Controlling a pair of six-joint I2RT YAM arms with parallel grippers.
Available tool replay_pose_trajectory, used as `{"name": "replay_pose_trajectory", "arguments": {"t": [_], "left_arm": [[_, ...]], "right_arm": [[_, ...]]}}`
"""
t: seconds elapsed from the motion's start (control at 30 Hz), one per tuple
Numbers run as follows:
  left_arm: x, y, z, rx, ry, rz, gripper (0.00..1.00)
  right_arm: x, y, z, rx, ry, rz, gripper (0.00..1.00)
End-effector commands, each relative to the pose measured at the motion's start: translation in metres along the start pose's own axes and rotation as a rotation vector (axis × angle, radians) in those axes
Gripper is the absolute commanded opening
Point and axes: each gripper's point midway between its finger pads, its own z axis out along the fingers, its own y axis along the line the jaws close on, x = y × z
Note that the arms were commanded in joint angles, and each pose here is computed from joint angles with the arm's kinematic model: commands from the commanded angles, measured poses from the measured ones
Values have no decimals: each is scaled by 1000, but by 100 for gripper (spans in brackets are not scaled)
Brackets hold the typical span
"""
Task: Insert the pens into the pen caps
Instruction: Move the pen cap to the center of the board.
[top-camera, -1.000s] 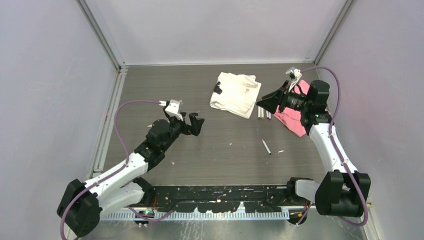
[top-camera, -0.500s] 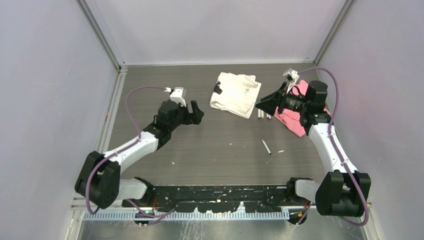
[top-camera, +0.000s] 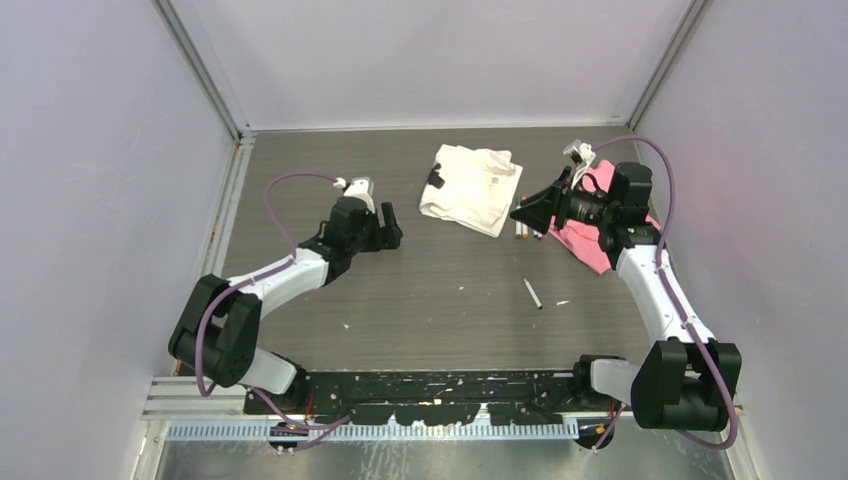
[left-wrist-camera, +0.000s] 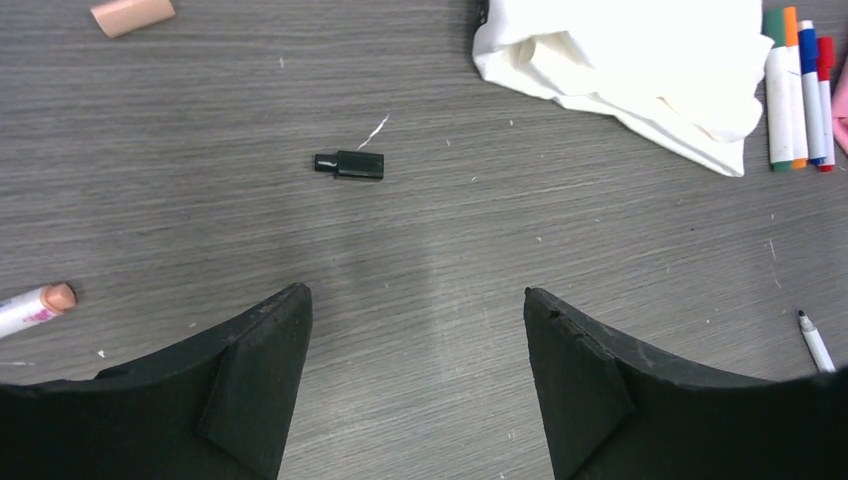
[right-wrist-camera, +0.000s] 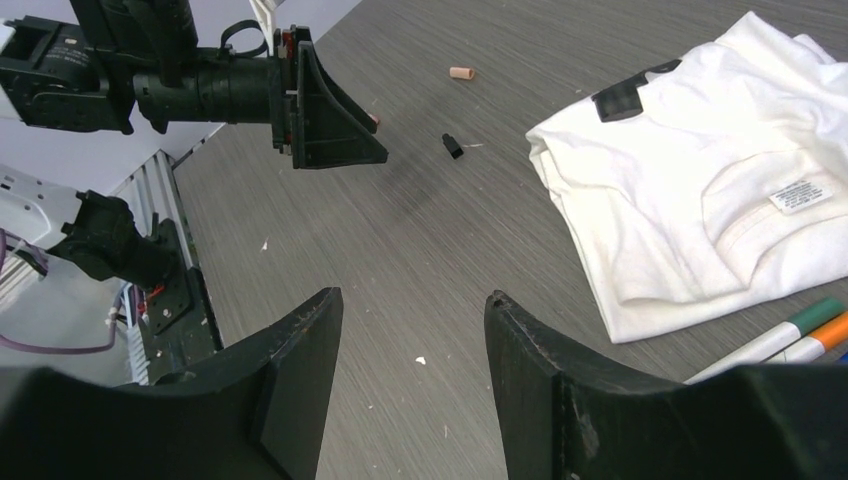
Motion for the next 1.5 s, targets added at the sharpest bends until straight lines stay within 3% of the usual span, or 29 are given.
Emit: {"name": "replay_pose_trajectory", "arguments": {"t": [0.0, 0.23, 0.6, 0.9, 1.2, 1.47], "left_arm": [[-16, -3, 6, -14, -26, -36, 76], [-17, -2, 1, -8, -23, 22, 75], [-50, -14, -34, 87, -223, 65, 78], [-42, -1, -58, 96, -343, 98, 77], [-28, 12, -59, 66, -359, 117, 77], [-38, -2, -84, 152, -432, 41, 80]], "right_arm": [[-12, 4, 1, -15, -6, -50, 60], [-8, 2, 0, -4, 13, -51, 60], [9, -10, -10, 48, 145, -157, 60], [22, -40, -48, 191, 289, -158, 60], [35, -57, -71, 192, 278, -115, 59], [43, -65, -68, 185, 266, -60, 59]]}}
